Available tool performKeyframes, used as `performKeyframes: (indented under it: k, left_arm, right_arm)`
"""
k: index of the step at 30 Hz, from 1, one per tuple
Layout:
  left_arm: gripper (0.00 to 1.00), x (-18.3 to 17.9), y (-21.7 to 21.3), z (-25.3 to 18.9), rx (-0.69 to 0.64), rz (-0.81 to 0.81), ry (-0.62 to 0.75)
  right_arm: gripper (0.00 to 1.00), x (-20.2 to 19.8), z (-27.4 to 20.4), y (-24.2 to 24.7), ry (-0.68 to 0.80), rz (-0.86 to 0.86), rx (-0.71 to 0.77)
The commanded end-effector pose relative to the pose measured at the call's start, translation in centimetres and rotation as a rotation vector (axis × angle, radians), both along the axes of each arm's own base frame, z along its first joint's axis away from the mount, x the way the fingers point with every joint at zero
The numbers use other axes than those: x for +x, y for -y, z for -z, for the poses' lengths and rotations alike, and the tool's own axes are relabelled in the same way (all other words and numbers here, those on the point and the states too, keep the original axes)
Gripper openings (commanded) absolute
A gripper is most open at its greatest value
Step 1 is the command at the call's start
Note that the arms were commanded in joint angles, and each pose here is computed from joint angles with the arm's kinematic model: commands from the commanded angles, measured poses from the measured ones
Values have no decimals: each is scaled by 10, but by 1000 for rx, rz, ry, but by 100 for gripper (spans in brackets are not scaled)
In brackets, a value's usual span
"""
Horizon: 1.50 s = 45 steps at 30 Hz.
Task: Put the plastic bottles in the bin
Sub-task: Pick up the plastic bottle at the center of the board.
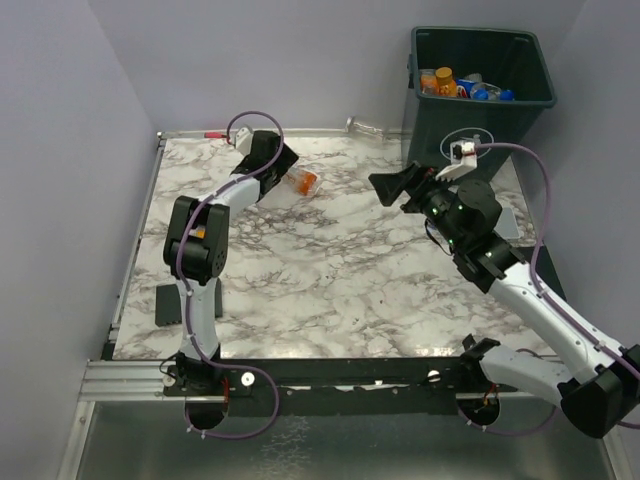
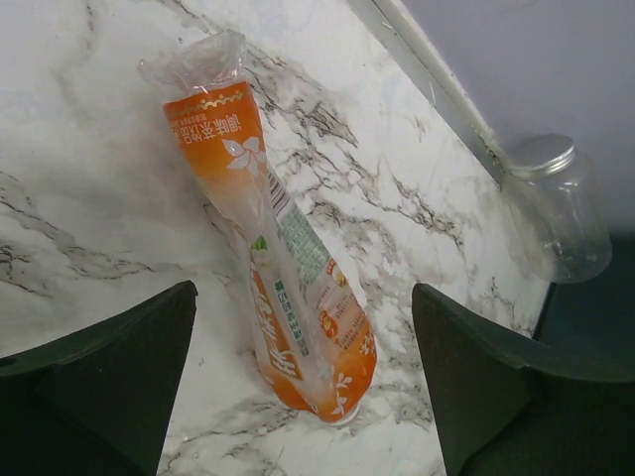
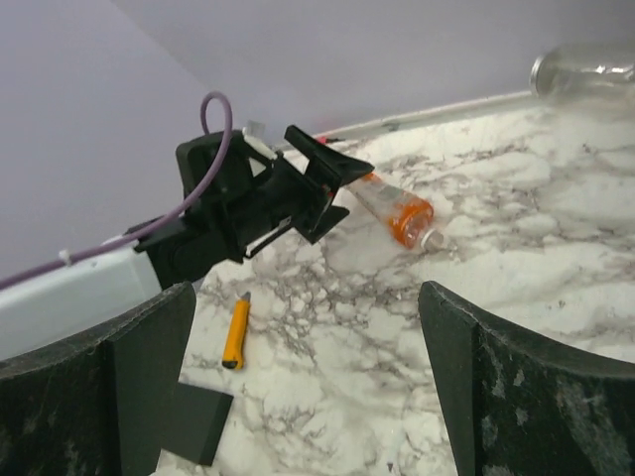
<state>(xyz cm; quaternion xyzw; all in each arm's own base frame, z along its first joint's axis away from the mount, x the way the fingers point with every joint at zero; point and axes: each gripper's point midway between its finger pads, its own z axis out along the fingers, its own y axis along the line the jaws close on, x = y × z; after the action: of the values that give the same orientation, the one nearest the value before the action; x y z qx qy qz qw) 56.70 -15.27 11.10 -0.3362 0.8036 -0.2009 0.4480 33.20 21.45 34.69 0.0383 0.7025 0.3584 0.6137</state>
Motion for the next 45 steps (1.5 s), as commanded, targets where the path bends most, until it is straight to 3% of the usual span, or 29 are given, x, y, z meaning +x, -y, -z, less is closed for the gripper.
performKeyframes:
  k: [1, 7, 17, 21, 24, 32, 40, 45]
  left_arm:
    - [86, 14, 1, 18, -43, -30, -36]
    - [74, 17, -5, 44, -12, -62, -78]
    - [26, 7, -9, 61, 19, -52, -108]
    - [11, -1, -4, 31, -10, -13, -62]
    - [3, -16, 9, -17, -77, 67, 31]
    - [0, -113, 68, -136, -346, 487, 289]
    - [0, -228, 117, -202, -370, 807, 529]
    - [0, -268, 129, -230, -341, 892, 642]
  right_arm:
    - [97, -29, 7, 2, -16, -62, 32]
    - [97, -43, 17, 9, -34, -73, -1]
    - [97, -53, 30, 19, -57, -60, -44]
    - [99, -59, 28, 13, -68, -113, -79]
    - [100, -63, 30, 7, -101, -164, -136]
    - [100, -75, 44, -20, -180, -348, -167]
    - [100, -84, 17, -57, -128, -544, -3]
    - [100, -84, 11, -74, -144, -630, 62]
